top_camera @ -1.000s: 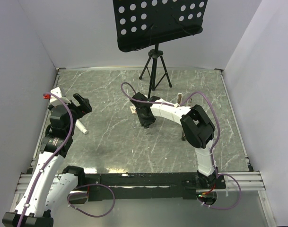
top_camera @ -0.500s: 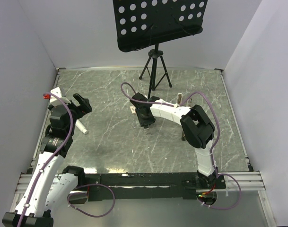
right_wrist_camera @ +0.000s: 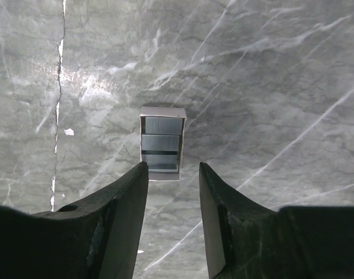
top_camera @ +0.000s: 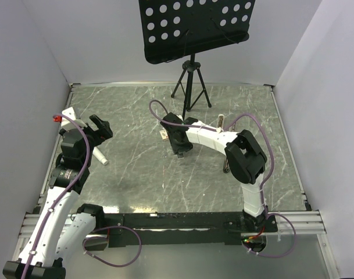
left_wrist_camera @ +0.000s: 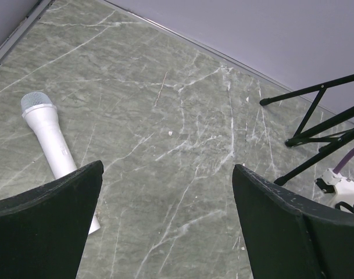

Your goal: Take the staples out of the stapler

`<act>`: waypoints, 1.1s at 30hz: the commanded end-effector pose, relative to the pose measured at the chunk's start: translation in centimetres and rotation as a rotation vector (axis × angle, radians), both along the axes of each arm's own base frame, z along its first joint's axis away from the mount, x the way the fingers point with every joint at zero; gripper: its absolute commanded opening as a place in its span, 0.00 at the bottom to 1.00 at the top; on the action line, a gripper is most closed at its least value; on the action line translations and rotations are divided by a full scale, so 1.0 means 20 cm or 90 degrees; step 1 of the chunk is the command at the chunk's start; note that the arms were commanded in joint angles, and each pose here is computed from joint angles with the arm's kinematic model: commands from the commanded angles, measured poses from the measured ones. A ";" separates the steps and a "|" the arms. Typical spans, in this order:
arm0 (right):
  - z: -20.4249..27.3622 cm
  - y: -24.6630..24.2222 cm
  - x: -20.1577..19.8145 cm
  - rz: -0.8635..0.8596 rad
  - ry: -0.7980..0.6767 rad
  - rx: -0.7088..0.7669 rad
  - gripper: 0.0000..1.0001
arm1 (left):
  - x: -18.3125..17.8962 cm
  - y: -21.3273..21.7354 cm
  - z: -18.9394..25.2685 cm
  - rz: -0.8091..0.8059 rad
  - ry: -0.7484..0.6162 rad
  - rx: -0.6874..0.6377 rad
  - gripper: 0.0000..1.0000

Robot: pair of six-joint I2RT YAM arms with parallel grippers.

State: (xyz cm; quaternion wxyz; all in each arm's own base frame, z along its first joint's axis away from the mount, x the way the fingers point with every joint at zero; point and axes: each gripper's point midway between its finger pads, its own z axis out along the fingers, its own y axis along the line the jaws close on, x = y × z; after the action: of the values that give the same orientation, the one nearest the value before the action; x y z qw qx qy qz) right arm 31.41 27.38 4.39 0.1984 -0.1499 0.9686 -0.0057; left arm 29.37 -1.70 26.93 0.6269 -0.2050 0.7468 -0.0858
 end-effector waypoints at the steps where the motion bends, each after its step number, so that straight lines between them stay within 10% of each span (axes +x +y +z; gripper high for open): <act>1: 0.19 0.02 0.07 0.018 -0.059 0.018 0.49 | 0.00 0.01 0.04 0.008 -0.023 0.007 0.97; 33: -0.01 0.40 0.59 0.078 -0.109 0.085 0.72 | 0.00 0.03 0.02 0.018 -0.015 0.013 0.97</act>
State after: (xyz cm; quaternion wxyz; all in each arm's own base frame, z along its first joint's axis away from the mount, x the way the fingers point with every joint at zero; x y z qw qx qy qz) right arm 41.30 35.08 3.00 0.2694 -0.2151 0.9368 0.0598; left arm 29.36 -1.38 26.95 0.6283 -0.2103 0.7448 -0.0786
